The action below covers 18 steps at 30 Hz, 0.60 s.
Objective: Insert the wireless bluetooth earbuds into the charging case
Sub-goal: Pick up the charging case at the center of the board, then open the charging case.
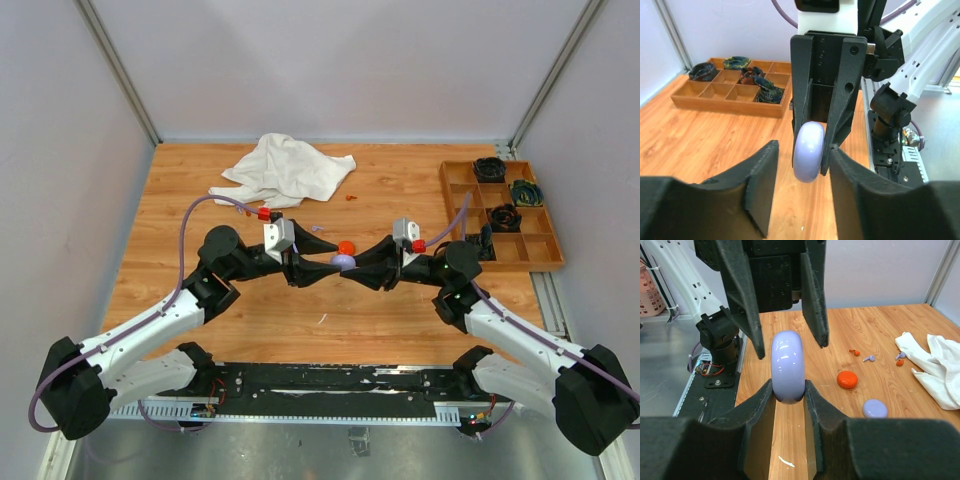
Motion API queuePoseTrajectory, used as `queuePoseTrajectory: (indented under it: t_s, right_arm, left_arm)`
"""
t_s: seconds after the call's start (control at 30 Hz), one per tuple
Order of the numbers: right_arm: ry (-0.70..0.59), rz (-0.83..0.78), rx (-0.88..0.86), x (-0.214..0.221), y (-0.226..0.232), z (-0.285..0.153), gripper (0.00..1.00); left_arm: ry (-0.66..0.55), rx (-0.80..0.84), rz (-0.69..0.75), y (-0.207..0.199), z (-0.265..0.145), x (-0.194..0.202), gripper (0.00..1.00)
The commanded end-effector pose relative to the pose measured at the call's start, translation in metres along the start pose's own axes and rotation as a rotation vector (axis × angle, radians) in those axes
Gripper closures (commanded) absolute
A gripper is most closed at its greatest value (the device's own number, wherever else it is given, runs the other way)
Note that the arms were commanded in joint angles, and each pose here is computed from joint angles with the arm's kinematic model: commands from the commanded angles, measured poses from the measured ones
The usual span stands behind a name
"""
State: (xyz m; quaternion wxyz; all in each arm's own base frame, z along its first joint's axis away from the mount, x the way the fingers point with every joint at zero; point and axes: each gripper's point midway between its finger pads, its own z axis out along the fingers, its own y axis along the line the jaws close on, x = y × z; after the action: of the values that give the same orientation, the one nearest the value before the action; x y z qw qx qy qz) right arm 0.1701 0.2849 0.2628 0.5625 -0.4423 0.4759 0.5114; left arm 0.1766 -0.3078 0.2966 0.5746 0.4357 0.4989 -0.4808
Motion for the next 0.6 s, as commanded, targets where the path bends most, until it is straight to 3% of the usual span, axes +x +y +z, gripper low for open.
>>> queuePoseTrajectory:
  t_s: [0.0,0.3,0.57]
  right_arm:
    - [-0.022,-0.026,-0.020,-0.003,0.005,0.001,0.95]
    - [-0.022,-0.032,-0.022,-0.003,0.006,0.001,0.96]
    - [-0.014,-0.040,-0.029,0.000,0.007,0.001,0.97]
  left_arm:
    - [-0.017,-0.030,0.004,0.002,-0.001,-0.007,0.47]
    - [0.021,-0.083,-0.012,0.012,-0.001,0.002,0.33]
    - [0.016,-0.113,-0.039,0.018,0.002,-0.004,0.30]
